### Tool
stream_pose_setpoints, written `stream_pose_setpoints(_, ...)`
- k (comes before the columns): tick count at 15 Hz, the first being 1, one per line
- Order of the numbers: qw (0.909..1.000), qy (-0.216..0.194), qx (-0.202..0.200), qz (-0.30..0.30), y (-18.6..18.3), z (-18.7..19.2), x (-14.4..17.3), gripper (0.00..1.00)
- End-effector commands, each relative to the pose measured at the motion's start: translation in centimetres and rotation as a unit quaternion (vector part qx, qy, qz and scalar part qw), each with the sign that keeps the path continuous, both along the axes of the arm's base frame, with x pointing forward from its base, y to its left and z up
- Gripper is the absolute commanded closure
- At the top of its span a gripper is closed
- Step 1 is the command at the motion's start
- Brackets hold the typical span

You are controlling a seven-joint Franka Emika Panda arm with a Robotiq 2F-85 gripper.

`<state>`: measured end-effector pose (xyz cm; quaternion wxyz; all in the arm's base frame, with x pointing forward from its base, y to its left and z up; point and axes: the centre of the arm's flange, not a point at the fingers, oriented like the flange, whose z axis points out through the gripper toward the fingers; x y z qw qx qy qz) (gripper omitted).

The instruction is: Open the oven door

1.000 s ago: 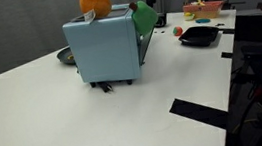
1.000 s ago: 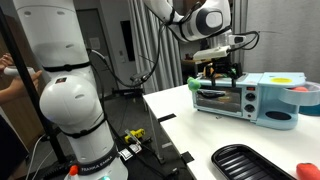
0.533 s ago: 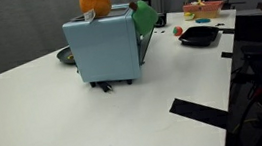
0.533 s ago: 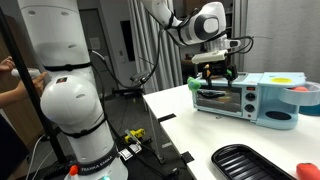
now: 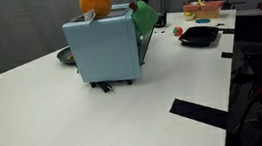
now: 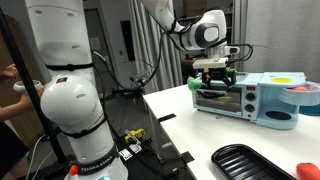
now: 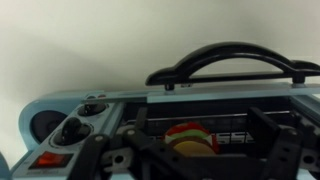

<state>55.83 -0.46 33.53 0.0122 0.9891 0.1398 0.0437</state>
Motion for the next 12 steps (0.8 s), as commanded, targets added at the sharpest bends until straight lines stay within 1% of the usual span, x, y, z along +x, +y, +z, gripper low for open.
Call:
stream_pose_setpoints(1, 0.9995, -0.011, 0.029, -0.001, -0.9, -2.1, 0.9, 0.0)
stream_pose_setpoints(4, 0.9991, -0.006, 0.04, -0.013, -1.3, -3.6, 0.8, 0.0)
stream_pose_setpoints(12, 0.9987, 0.026, 0.037, -0.024, -1.6, -5.6, -1.5, 0.0)
